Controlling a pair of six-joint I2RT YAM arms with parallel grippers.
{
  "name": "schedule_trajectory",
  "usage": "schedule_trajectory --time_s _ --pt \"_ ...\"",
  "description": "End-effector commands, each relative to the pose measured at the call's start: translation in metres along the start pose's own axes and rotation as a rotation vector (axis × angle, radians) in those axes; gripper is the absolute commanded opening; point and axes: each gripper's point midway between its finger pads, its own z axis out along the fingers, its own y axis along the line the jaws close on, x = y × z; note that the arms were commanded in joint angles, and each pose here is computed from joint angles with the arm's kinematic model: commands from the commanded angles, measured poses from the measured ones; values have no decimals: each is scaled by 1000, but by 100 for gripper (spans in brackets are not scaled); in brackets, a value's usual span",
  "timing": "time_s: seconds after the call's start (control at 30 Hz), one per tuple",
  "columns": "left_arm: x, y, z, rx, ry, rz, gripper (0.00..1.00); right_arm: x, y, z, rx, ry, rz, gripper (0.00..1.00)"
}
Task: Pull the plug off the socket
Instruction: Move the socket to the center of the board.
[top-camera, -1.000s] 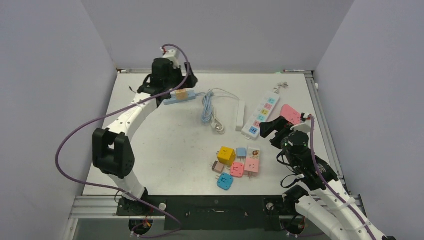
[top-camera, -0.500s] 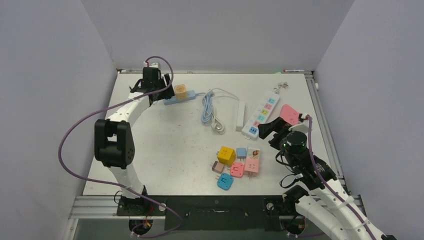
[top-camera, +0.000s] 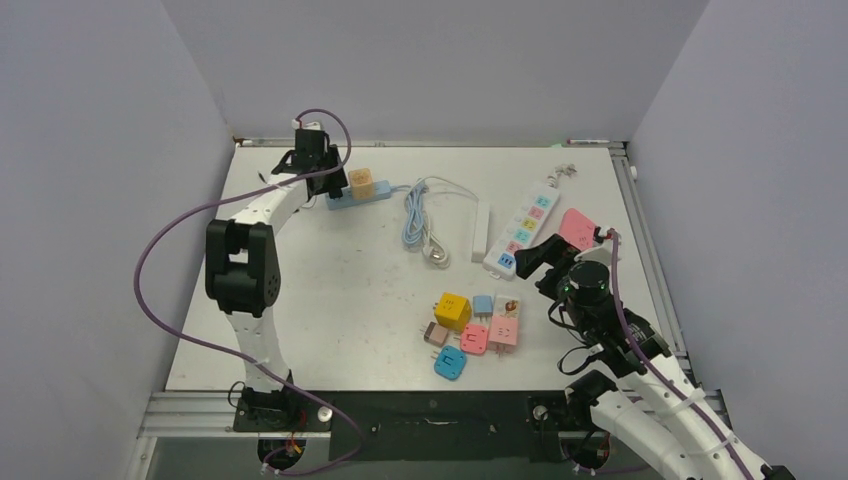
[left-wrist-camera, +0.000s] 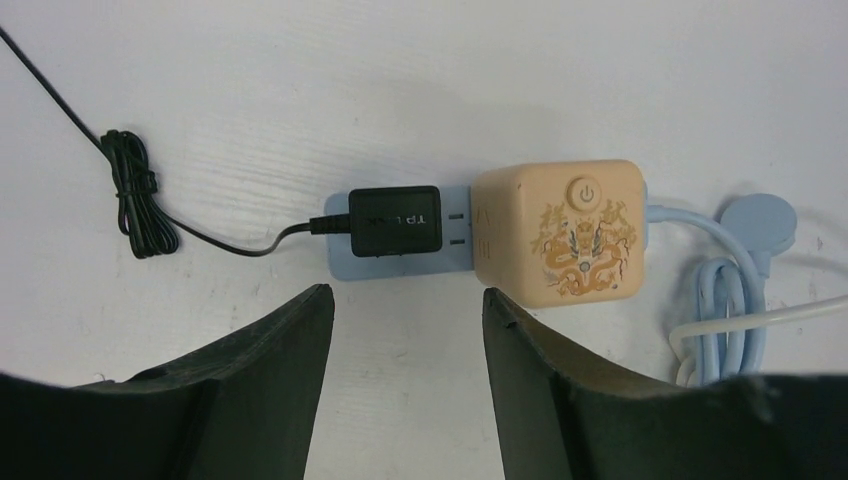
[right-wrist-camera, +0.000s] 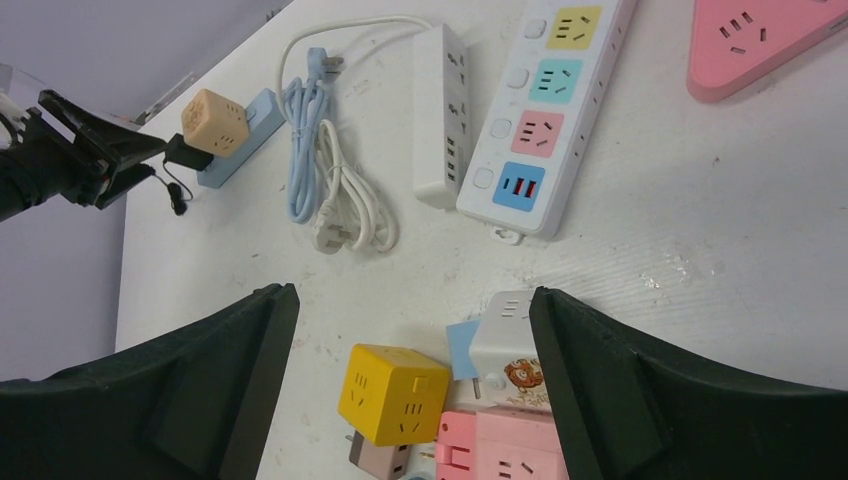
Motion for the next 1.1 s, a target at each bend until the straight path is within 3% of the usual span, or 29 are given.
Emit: schedule_trajectory --time_s 0.0,0.77,1.07 --pt "-25 4 5 -46 -55 19 52 -7 0 -3 9 -16 -4 90" --pt "-16 8 34 -49 14 -29 49 -9 -4 -9 22 -23 -3 90" --pt "-11 13 43 -59 28 -34 42 -10 -4 -9 24 -24 -3 90"
